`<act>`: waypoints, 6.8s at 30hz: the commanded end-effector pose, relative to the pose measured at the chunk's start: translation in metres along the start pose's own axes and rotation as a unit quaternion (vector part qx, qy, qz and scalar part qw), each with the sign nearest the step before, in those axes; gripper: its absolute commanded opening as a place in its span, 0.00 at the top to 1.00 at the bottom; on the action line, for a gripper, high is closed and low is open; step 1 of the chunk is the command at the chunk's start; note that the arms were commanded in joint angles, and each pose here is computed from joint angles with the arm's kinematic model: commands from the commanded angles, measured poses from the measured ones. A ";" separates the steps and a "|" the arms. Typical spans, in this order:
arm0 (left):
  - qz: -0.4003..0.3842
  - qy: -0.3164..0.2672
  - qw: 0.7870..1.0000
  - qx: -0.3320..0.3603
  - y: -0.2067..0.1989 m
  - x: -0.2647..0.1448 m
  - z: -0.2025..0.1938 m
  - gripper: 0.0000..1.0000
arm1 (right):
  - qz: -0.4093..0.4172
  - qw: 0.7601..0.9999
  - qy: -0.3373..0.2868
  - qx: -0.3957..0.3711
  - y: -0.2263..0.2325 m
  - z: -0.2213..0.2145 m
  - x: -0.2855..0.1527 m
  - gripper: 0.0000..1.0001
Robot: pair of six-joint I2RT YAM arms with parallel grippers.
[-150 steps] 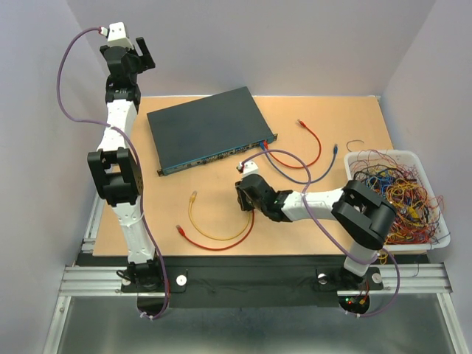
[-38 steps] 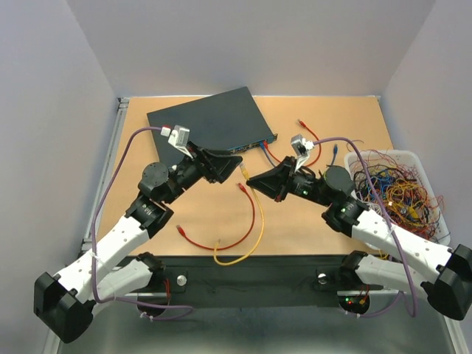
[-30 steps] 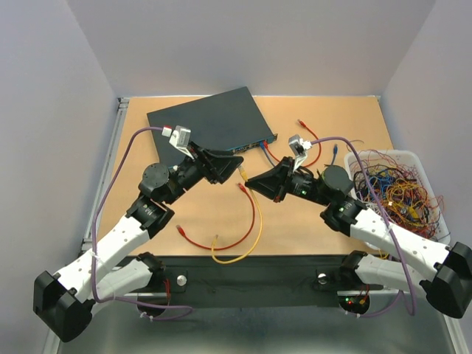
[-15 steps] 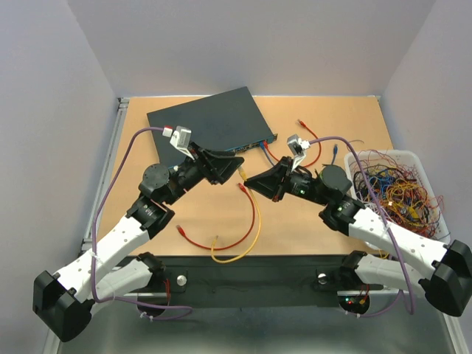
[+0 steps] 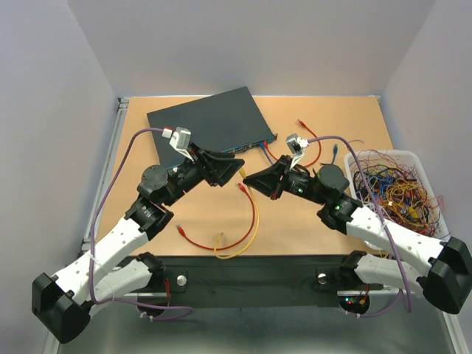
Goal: Insert the plug into the switch port
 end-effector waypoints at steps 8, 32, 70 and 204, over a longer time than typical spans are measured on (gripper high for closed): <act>-0.027 0.009 1.000 0.013 -0.005 -0.002 -0.001 0.43 | 0.024 0.998 -0.046 -0.019 0.011 0.022 0.010 0.99; 0.012 0.022 1.000 0.004 0.002 0.001 -0.006 1.00 | 0.015 0.997 -0.047 -0.054 0.012 0.028 0.007 0.56; 0.104 0.038 0.992 -0.061 0.006 0.053 -0.015 1.00 | -0.180 0.966 0.041 -0.179 -0.011 0.042 0.010 0.58; 0.379 -0.075 0.918 0.090 0.456 0.131 0.101 0.19 | -0.502 0.839 0.207 -0.020 -0.314 0.004 0.084 1.00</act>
Point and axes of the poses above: each gripper's point midway between its finger pads, its own x axis out along the fingers, its own y axis along the line the jaws close on, z = x × y, the point moved 10 cm from there along -x, back along the fingers, and after that the axes turned 3 degrees about x, right-handed, at the moved point
